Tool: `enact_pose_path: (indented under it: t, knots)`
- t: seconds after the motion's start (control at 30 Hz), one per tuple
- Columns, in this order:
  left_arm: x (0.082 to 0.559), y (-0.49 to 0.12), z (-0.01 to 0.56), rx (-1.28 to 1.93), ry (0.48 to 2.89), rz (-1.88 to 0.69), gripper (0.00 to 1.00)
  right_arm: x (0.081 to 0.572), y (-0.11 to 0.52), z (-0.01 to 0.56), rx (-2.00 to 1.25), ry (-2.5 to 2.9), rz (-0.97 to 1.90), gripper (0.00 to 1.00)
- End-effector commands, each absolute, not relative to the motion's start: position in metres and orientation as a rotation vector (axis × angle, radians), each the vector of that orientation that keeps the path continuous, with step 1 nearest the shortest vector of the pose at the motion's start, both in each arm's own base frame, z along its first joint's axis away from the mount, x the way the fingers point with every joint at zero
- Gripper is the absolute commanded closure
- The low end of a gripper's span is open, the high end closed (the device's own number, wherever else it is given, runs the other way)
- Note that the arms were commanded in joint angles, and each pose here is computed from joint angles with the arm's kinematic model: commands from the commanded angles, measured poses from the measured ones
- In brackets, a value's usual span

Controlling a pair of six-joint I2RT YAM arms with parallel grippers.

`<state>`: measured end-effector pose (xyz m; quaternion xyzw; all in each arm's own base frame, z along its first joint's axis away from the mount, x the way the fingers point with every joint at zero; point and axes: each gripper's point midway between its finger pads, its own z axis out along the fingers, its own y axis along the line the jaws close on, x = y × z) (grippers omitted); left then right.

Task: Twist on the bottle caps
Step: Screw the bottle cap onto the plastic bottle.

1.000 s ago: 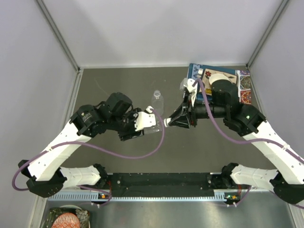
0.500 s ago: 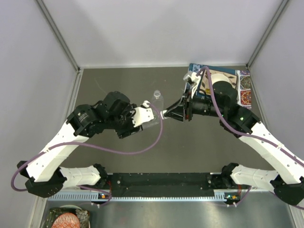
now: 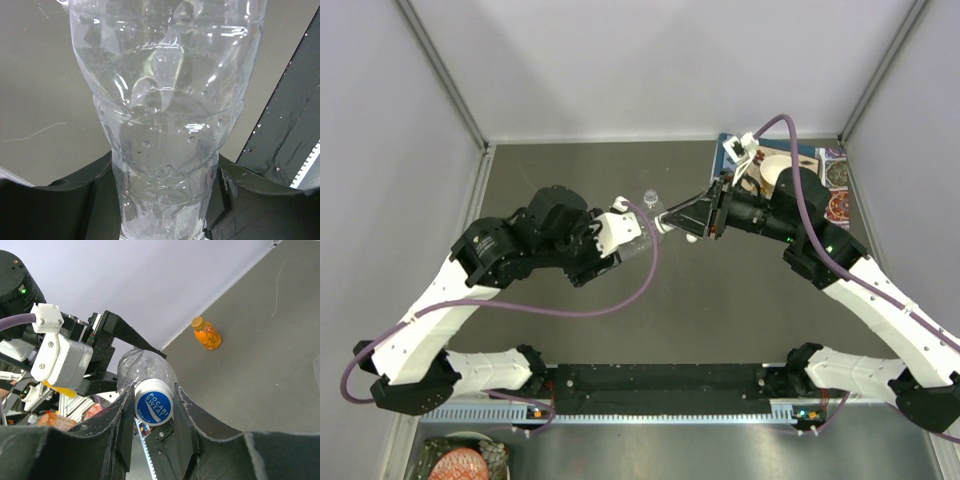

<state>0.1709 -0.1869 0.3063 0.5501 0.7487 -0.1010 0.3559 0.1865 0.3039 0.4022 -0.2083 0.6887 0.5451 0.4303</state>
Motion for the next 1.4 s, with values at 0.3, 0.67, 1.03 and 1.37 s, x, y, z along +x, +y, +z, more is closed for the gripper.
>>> enact_pose_path:
  t: [0.3,0.67,1.03,1.37]
  knots:
    - [0.215,-0.262,0.418,1.120,1.488,-0.432,0.91,0.155,0.328,0.377,-0.475,1.984,1.594,1.00]
    - [0.188,-0.295,0.412,1.096,1.391,-0.730,0.93,0.132,0.346,0.419,-0.580,1.879,1.635,1.00]
    - [0.189,-0.315,0.433,1.044,1.378,-0.925,0.95,0.118,0.358,0.407,-0.699,1.918,1.476,1.00]
    - [0.164,-0.319,0.422,1.186,1.285,-1.027,0.97,0.125,0.346,0.414,-0.717,1.914,1.356,0.92]
